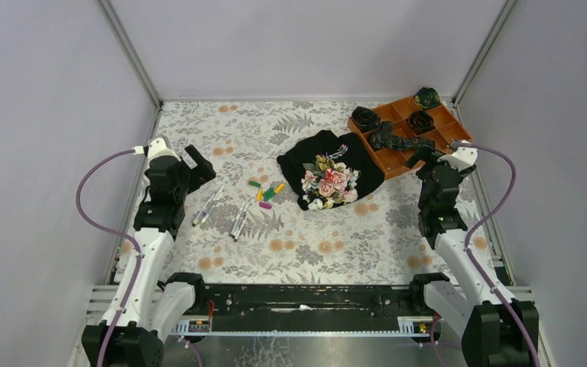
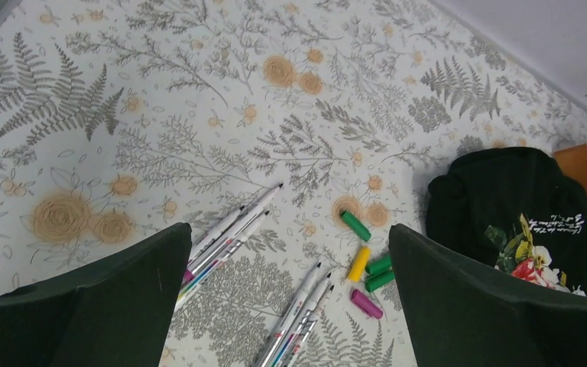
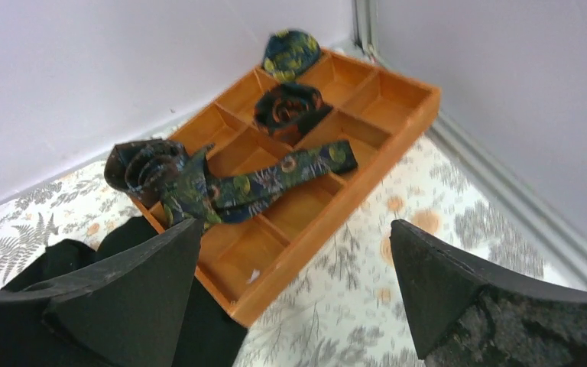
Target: Insert the pens into the pen caps
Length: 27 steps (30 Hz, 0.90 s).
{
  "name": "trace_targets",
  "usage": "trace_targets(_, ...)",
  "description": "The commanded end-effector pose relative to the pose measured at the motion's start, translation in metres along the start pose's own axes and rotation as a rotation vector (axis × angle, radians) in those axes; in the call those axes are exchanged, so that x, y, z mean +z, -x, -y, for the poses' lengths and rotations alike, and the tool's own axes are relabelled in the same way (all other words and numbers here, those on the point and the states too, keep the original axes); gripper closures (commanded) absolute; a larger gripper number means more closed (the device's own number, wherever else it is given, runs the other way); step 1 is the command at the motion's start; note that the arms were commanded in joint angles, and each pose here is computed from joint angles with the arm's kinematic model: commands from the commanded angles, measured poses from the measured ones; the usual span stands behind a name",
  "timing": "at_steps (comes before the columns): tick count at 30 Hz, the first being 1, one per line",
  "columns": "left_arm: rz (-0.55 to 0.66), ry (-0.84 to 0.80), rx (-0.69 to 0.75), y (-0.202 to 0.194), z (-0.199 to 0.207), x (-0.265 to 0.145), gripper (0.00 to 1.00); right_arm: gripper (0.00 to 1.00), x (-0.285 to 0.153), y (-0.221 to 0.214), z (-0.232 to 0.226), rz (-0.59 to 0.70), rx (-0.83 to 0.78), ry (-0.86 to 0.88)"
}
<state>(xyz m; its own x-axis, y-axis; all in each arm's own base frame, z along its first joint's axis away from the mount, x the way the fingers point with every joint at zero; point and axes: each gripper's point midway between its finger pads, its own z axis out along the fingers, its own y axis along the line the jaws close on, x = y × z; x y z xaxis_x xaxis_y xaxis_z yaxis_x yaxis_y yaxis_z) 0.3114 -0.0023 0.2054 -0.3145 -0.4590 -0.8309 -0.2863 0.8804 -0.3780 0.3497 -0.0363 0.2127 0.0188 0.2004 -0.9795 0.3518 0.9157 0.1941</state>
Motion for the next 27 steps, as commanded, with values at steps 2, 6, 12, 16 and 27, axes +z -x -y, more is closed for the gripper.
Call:
trace_targets(2,-0.052,0.043,0.019,0.000,-0.005,-0.007,0.00,0.01,-0.026,-0.037,0.015,-0.231,0.083,-0.094)
trace_targets(6,-0.178,0.023,0.113,-0.026,-0.006,0.007,0.00,0.01,-0.032,-0.043,-0.007,-0.305,0.055,0.036)
trace_targets(12,-0.410,0.201,0.295,-0.066,-0.047,0.041,0.05,0.01,-0.040,-0.047,-0.027,-0.334,0.026,0.177)
trace_targets(16,-0.536,0.284,0.358,-0.094,-0.070,0.056,0.23,0.02,-0.040,-0.049,-0.033,-0.338,0.019,0.213)
trace_targets(27,-0.616,0.325,0.355,-0.112,-0.083,0.066,0.72,0.02,-0.036,-0.070,-0.035,-0.407,0.013,0.214)
